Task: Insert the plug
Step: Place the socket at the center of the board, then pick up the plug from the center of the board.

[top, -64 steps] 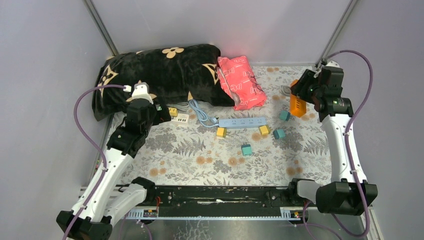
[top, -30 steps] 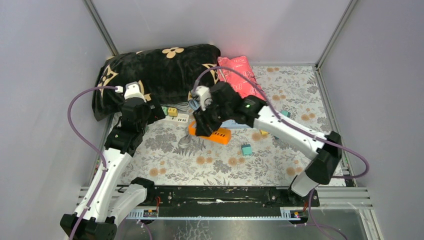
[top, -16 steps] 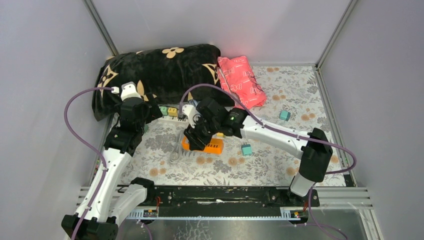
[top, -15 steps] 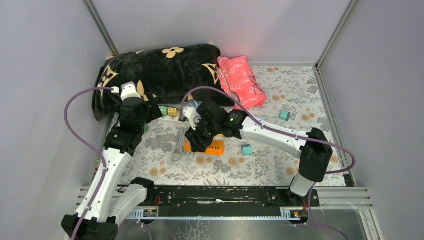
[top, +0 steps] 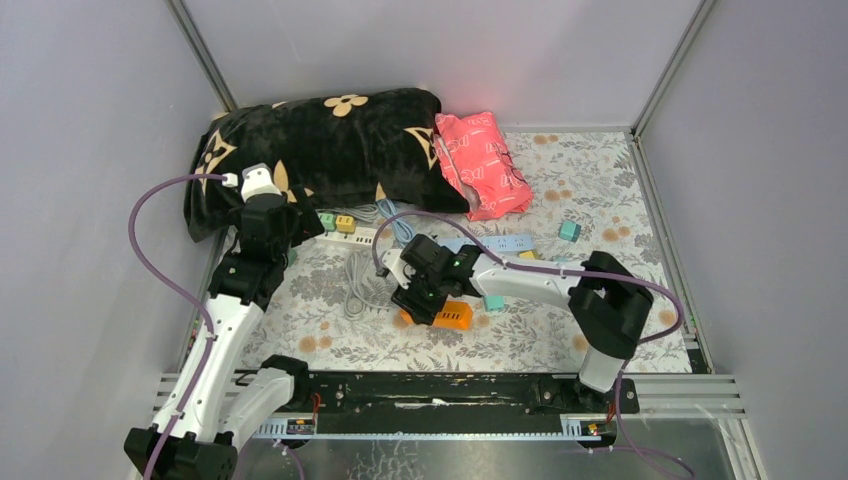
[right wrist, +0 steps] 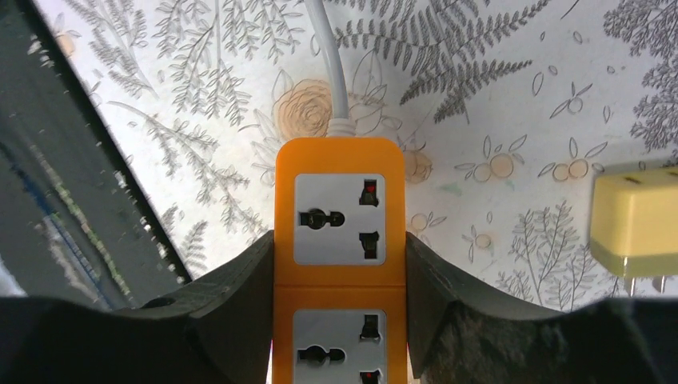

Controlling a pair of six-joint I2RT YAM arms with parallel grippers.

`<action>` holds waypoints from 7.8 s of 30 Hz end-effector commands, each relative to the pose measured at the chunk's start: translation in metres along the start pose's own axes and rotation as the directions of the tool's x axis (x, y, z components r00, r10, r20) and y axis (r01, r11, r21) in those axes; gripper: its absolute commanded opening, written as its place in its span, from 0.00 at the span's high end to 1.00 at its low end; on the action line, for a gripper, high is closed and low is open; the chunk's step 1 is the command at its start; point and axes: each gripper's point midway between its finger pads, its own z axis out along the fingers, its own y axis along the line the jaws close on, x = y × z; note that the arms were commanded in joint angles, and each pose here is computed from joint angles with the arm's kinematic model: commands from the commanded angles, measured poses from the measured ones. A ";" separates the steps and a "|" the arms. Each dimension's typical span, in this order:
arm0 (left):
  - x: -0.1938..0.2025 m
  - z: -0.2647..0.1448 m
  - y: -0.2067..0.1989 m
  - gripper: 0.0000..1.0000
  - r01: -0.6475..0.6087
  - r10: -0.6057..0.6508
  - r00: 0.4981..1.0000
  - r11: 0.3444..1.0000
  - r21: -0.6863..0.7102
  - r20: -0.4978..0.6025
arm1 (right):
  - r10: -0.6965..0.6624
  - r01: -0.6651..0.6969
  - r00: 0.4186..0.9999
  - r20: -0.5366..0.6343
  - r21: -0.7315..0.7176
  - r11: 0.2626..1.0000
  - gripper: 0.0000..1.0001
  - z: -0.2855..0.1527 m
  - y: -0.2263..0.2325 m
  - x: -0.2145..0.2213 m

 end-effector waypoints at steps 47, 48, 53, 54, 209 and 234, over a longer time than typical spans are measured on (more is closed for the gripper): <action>0.090 0.040 0.039 0.00 0.131 -0.261 0.917 0.911 -0.391 -0.301 | -0.002 -0.246 0.795 0.607 0.325 0.913 0.01 -0.056 -0.046 -0.041; 0.094 0.043 0.040 0.00 0.138 -0.276 0.909 0.906 -0.400 -0.313 | -0.001 -0.247 0.798 0.603 0.328 0.912 0.01 -0.056 -0.047 -0.040; 0.105 0.060 0.062 0.00 0.187 -0.374 0.871 0.853 -0.488 -0.319 | 0.009 -0.267 0.793 0.609 0.335 0.904 0.01 -0.060 -0.049 -0.038; 0.105 0.064 0.065 0.00 0.201 -0.390 0.866 0.843 -0.498 -0.312 | 0.008 -0.270 0.791 0.612 0.337 0.902 0.01 -0.061 -0.049 -0.038; 0.128 -0.116 -0.225 0.81 -0.366 0.201 0.930 0.446 0.817 0.308 | 0.578 -0.491 0.804 0.142 -0.389 0.779 0.95 -0.154 -0.021 -0.088; 0.125 -0.098 -0.169 0.00 -0.110 0.053 0.993 0.689 0.716 0.102 | 0.471 -0.382 0.827 0.308 -0.308 0.871 1.00 -0.180 -0.032 -0.102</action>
